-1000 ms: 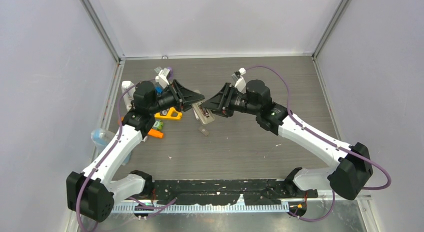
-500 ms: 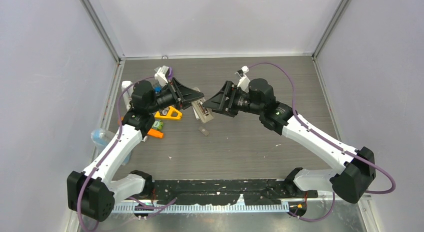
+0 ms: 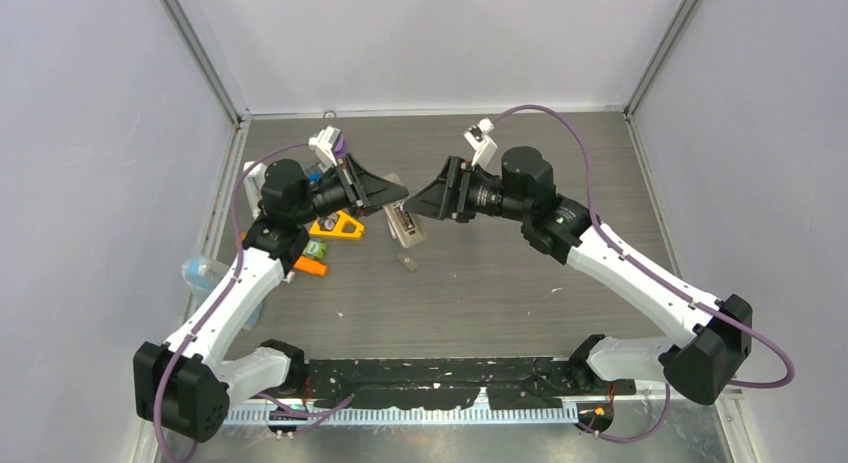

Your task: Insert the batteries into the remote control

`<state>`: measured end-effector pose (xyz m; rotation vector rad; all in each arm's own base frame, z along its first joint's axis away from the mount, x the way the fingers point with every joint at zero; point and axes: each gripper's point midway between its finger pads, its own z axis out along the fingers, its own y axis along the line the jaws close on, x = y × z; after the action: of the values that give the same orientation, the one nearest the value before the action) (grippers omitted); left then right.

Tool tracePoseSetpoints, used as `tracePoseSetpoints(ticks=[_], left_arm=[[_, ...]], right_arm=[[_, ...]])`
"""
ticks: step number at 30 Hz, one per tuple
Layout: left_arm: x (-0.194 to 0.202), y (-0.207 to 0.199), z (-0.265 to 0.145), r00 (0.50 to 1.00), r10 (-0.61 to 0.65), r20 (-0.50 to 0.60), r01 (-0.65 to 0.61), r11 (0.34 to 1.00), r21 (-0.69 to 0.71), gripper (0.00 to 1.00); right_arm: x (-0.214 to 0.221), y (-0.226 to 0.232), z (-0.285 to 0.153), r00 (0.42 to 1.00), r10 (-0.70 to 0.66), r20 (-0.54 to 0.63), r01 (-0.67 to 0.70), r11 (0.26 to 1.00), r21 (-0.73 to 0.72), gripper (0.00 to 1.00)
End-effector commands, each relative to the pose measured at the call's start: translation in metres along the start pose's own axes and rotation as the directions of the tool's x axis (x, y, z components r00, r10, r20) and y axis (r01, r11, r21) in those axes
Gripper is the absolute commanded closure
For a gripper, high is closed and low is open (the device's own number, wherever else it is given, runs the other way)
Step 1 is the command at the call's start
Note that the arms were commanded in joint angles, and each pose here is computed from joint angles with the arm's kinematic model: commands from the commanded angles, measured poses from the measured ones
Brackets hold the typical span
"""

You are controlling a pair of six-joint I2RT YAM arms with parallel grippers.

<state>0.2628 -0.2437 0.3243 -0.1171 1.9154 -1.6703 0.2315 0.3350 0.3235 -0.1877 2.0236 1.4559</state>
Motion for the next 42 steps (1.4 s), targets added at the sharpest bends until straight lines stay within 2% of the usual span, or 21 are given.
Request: tracePoseSetpoints(ticks=[1, 5, 9, 12, 17, 20, 23, 28, 32, 35, 39, 42], left_arm=[[-0.008, -0.037, -0.004, 0.990, 0.144, 0.009, -0.144, 0.983, 0.114, 1.00], [-0.008, -0.044, -0.003, 0.993, 0.118, 0.005, -0.118, 0.982, 0.151, 1.00], [-0.011, -0.042, -0.002, 0.997, 0.077, 0.013, -0.078, 0.988, 0.135, 1.00], [-0.014, -0.039, -0.001, 0.998, 0.053, 0.019, -0.054, 0.994, 0.098, 1.00], [-0.017, -0.038, 0.000, 0.999, 0.024, 0.033, -0.027, 0.997, 0.077, 0.99], [-0.022, -0.027, -0.002, 0.997, -0.029, 0.067, 0.030, 1.000, -0.009, 0.99], [-0.023, -0.020, -0.004, 0.995, -0.066, 0.077, 0.073, 0.994, -0.085, 0.99], [-0.026, -0.013, -0.002, 0.993, -0.089, 0.081, 0.099, 0.987, -0.128, 0.99], [-0.025, -0.008, 0.000, 0.991, -0.109, 0.078, 0.119, 0.983, -0.137, 0.97], [-0.026, -0.006, 0.001, 0.990, -0.113, 0.083, 0.124, 0.982, -0.144, 0.92], [-0.027, -0.006, 0.002, 0.990, -0.110, 0.087, 0.122, 0.982, -0.143, 0.77], [-0.029, -0.004, 0.002, 0.990, -0.098, 0.098, 0.111, 0.984, -0.138, 0.62]], right_arm=[[-0.007, 0.023, 0.000, 0.989, -0.148, -0.011, 0.147, 0.986, -0.084, 0.25], [0.007, 0.032, 0.003, 0.972, -0.216, -0.090, 0.197, 0.964, -0.179, 0.19], [0.015, 0.035, 0.010, 0.954, -0.269, -0.133, 0.242, 0.951, -0.193, 0.17], [0.020, 0.035, 0.017, 0.927, -0.335, -0.171, 0.310, 0.938, -0.156, 0.17], [0.028, 0.033, 0.024, 0.920, -0.332, -0.208, 0.307, 0.940, -0.146, 0.22], [0.025, 0.027, 0.023, 0.915, -0.350, -0.202, 0.333, 0.936, -0.113, 0.22], [0.022, 0.020, 0.021, 0.879, -0.435, -0.195, 0.434, 0.900, -0.048, 0.17], [0.023, 0.012, 0.027, 0.820, -0.523, -0.233, 0.548, 0.835, 0.055, 0.17], [0.024, 0.006, 0.031, 0.812, -0.526, -0.253, 0.563, 0.820, 0.102, 0.24], [0.022, 0.003, 0.033, 0.809, -0.529, -0.257, 0.570, 0.812, 0.126, 0.34], [0.017, 0.001, 0.031, 0.812, -0.529, -0.245, 0.573, 0.803, 0.166, 0.54], [0.014, 0.003, 0.028, 0.815, -0.533, -0.229, 0.573, 0.801, 0.174, 0.64]])
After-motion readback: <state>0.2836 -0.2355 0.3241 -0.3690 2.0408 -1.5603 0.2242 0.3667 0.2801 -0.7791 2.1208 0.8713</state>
